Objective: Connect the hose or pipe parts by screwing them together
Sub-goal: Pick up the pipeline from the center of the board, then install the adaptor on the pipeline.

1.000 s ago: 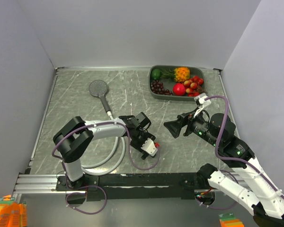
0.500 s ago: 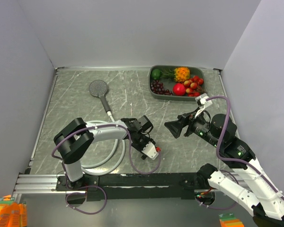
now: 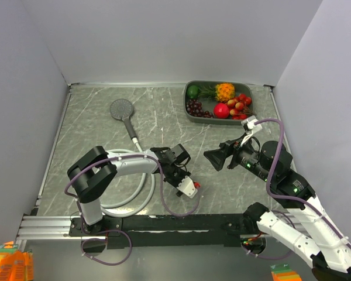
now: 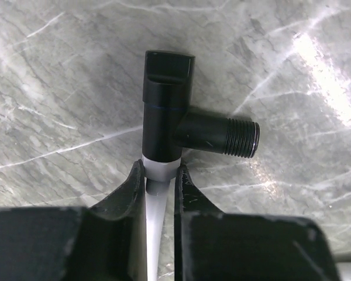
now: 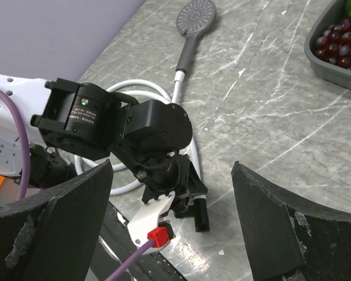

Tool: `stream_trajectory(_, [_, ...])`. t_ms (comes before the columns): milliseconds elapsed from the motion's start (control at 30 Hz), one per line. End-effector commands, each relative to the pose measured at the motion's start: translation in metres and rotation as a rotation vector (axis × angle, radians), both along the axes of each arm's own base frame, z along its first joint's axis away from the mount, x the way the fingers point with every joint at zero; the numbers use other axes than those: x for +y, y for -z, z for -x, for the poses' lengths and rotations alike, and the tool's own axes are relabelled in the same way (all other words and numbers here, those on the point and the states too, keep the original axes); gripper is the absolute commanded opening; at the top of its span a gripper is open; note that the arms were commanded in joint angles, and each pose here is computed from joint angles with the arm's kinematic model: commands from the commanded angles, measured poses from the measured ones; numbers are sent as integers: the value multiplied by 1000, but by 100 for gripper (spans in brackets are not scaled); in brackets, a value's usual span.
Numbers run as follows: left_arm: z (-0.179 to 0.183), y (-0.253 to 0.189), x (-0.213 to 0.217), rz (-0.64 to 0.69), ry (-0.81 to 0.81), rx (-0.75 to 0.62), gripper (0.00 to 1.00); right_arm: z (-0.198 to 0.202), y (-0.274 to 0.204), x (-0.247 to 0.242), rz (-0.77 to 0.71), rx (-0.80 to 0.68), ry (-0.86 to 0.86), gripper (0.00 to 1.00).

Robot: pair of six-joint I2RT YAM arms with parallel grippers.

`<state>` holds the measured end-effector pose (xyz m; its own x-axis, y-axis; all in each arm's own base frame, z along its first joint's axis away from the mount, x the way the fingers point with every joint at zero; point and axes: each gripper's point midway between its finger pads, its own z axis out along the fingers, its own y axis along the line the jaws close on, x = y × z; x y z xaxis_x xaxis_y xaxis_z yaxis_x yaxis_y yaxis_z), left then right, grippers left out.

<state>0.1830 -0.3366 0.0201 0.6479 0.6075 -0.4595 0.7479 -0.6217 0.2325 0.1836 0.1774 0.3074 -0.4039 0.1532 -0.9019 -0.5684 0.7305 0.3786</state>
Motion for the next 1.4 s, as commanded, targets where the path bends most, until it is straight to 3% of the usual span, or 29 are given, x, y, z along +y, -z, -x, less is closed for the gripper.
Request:
stream_trajectory(0, [17, 21, 13, -53, -37, 85, 6, -1, -12, -2, -23, -19, 12, 89])
stream_trajectory(167, [-5, -21, 0, 68, -150, 193, 1, -2, -19, -4, -23, -37, 17, 88])
stream_trajectory(333, [-52, -120, -1, 337, -326, 512, 1, -6, -28, -9, -1, -70, 42, 84])
stream_trajectory(400, [-72, -155, 9, 420, -366, 560, 1, -8, -29, -6, 7, -78, 28, 84])
stream_trajectory(567, [-68, -221, 30, 566, -352, 686, 1, -9, -39, 8, 20, -137, -54, 84])
stream_trajectory(833, [-49, -304, 55, 725, -259, 731, 1, -22, -63, 29, 9, -228, -127, 80])
stream_trajectory(933, [-33, -329, 63, 767, -220, 728, 1, -48, -61, 31, 54, -215, -60, 66])
stream_trajectory(967, [-26, -336, 67, 781, -205, 707, 1, -55, -61, 29, 69, -218, -32, 54])
stream_trajectory(1167, [-9, -356, 78, 805, -202, 693, 1, -67, -60, 57, 99, -192, -82, 33])
stream_trajectory(1367, [-11, -366, 84, 817, -232, 707, 1, -49, -81, 97, 154, -278, -148, 25])
